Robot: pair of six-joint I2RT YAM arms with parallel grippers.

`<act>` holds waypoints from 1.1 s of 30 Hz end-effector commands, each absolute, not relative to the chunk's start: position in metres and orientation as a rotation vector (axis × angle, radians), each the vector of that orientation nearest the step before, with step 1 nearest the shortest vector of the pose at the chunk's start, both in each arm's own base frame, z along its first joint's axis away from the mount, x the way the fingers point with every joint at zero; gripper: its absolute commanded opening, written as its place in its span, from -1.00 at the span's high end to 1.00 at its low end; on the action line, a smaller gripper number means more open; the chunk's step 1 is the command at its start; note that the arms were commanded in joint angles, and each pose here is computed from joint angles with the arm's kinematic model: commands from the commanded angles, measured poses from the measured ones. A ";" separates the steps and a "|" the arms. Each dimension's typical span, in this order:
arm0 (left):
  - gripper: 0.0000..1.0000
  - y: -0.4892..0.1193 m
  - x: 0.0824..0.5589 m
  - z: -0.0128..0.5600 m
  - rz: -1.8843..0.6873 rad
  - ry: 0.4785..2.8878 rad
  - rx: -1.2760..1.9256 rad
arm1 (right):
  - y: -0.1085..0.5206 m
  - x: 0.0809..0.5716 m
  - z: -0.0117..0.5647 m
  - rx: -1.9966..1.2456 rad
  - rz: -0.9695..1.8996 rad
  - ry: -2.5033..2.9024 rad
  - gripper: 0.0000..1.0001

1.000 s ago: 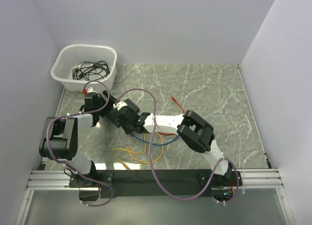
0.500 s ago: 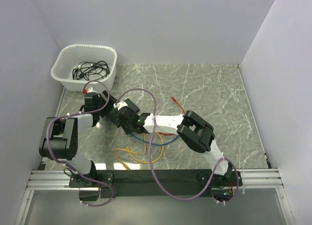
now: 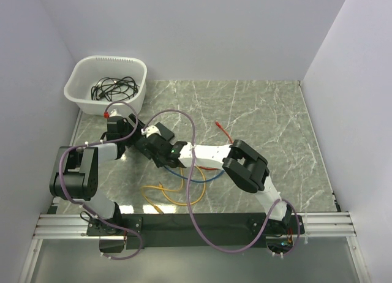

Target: Insert the plug into the switch port

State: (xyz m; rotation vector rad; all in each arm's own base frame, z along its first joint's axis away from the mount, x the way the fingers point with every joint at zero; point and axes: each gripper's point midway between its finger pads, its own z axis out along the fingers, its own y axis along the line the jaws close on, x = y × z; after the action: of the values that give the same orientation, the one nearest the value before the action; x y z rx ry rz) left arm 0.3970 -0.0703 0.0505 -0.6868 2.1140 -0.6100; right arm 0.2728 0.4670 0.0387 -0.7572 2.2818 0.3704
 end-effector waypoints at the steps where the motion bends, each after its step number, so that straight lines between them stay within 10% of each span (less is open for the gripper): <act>1: -0.72 -0.081 0.388 0.037 -0.640 2.175 -0.700 | 0.501 0.293 0.085 -0.674 0.445 2.131 1.00; 33: -0.74 -0.101 0.388 0.032 -0.730 2.261 -0.573 | 0.491 0.297 0.083 -0.847 0.369 1.843 1.00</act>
State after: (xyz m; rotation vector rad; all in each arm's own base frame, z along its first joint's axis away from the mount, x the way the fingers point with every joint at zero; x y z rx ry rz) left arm 0.4078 -0.0782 0.0469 -0.6100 2.1431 -0.6365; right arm 0.2835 0.4668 0.0256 -0.9386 1.9966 0.2609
